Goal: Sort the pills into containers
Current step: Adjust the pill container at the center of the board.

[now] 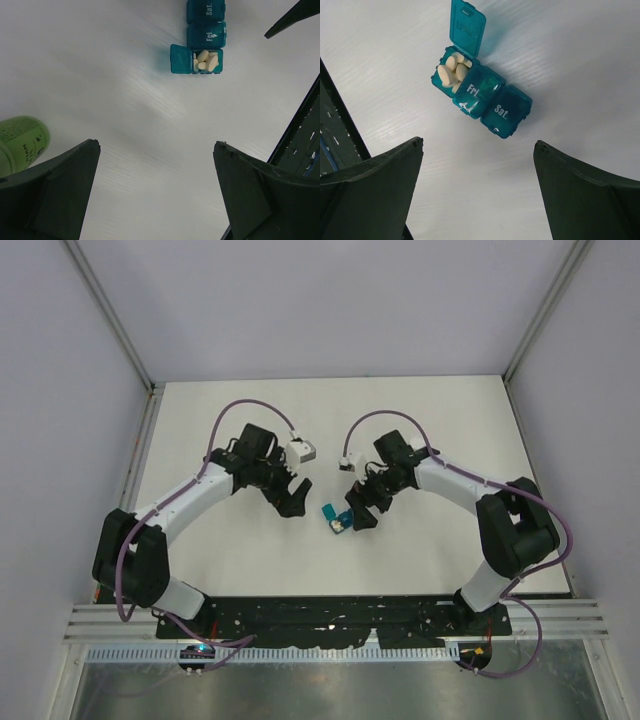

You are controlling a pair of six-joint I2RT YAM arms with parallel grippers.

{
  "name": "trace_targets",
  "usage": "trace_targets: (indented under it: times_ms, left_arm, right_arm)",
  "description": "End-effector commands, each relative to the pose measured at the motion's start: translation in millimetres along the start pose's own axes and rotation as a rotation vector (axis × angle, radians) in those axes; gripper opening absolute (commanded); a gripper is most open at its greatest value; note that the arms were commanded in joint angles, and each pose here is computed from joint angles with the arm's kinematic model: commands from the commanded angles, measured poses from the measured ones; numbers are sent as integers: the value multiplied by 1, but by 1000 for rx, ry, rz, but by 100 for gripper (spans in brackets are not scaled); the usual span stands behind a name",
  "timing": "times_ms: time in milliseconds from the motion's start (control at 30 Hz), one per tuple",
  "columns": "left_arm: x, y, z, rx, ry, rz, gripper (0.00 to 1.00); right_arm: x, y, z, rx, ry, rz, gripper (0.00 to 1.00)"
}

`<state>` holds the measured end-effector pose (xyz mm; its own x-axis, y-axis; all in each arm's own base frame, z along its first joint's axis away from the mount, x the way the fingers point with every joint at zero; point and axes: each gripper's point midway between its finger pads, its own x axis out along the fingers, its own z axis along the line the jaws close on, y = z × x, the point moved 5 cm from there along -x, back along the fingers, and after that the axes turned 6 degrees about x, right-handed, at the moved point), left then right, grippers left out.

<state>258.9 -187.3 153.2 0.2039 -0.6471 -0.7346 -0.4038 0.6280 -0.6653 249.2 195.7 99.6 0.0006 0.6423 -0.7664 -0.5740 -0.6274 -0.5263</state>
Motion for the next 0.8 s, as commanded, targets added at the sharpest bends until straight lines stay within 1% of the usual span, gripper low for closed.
trace_targets:
  times_ms: [0,300,767]
  left_arm:
    - [7,-13,2,16,27,-67,100]
    - [2,4,-5,59,-7,-85,100]
    - [-28,20,-13,122,-103,-125,100]
  right_arm:
    - [-7,-17,-7,-11,109,-64,95]
    - [4,-36,6,-81,184,-124,95]
    - [23,-42,17,-171,301,-120,95]
